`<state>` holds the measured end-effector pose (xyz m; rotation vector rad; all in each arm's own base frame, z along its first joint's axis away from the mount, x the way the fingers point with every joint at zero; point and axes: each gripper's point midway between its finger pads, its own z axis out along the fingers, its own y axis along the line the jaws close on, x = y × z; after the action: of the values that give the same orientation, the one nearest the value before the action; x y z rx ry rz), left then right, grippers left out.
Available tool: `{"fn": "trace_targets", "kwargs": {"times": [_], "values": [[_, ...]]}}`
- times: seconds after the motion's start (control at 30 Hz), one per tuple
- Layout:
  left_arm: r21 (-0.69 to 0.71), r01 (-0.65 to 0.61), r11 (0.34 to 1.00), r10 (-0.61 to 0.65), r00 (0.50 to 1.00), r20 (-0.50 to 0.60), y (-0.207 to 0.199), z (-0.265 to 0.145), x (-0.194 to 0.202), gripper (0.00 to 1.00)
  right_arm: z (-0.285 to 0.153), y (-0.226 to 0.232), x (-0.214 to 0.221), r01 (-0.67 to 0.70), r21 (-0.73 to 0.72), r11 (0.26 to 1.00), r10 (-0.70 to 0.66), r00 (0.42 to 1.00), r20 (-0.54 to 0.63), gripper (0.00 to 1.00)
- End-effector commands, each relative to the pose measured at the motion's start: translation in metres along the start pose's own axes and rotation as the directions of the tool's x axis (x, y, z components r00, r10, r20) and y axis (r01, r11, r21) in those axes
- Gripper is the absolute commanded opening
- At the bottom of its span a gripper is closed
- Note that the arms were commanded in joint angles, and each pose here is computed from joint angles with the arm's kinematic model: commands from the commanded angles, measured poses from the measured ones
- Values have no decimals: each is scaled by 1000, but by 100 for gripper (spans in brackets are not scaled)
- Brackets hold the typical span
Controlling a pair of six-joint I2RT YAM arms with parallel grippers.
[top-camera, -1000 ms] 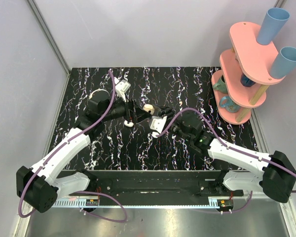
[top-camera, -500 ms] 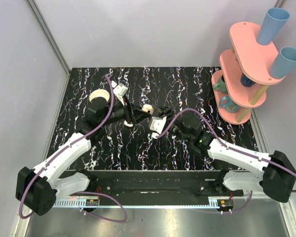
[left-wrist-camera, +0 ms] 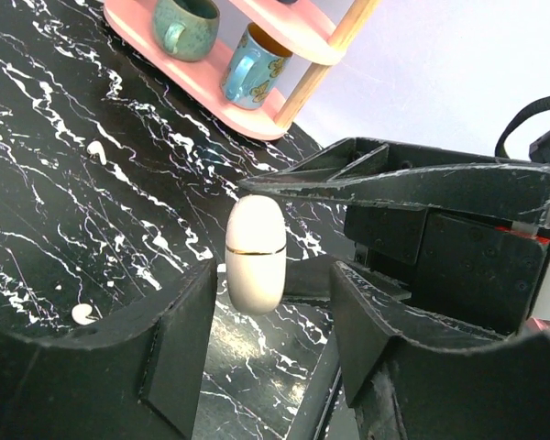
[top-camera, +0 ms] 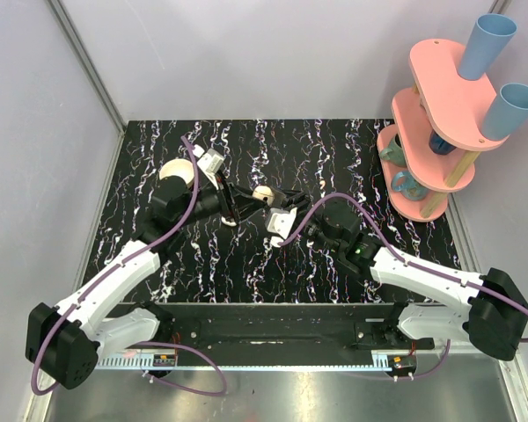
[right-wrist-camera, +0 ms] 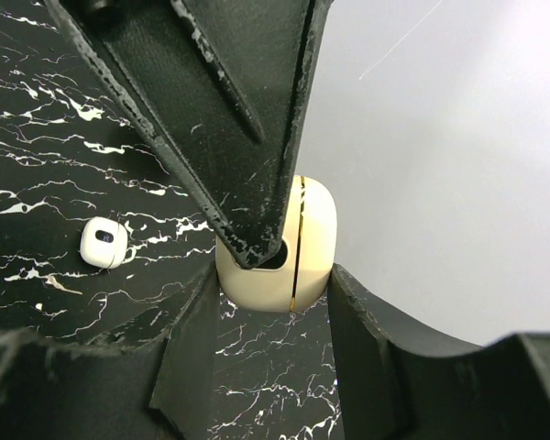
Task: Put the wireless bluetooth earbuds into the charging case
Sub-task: Pass from the right arm to the left
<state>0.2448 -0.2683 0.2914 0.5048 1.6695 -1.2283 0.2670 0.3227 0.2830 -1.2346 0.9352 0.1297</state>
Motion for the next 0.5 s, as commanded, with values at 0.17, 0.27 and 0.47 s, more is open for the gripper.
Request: {"fn": "trace_targets", "kwargs": {"times": [0.17,0.27,0.47], "values": [[-4,-31,1000,31,999,-17,-2,3,-6,56,2,-12,-15,32,42,999,-34,998,46,18],[-3,-37,999,37,999,-15,-4,3,-10,56,2,-9,-14,37,28,999,-39,998,42,18],[-26,-24,999,23,999,-48,-4,4,-16,58,2,-8,-13,43,20,999,-43,998,37,18]]}}
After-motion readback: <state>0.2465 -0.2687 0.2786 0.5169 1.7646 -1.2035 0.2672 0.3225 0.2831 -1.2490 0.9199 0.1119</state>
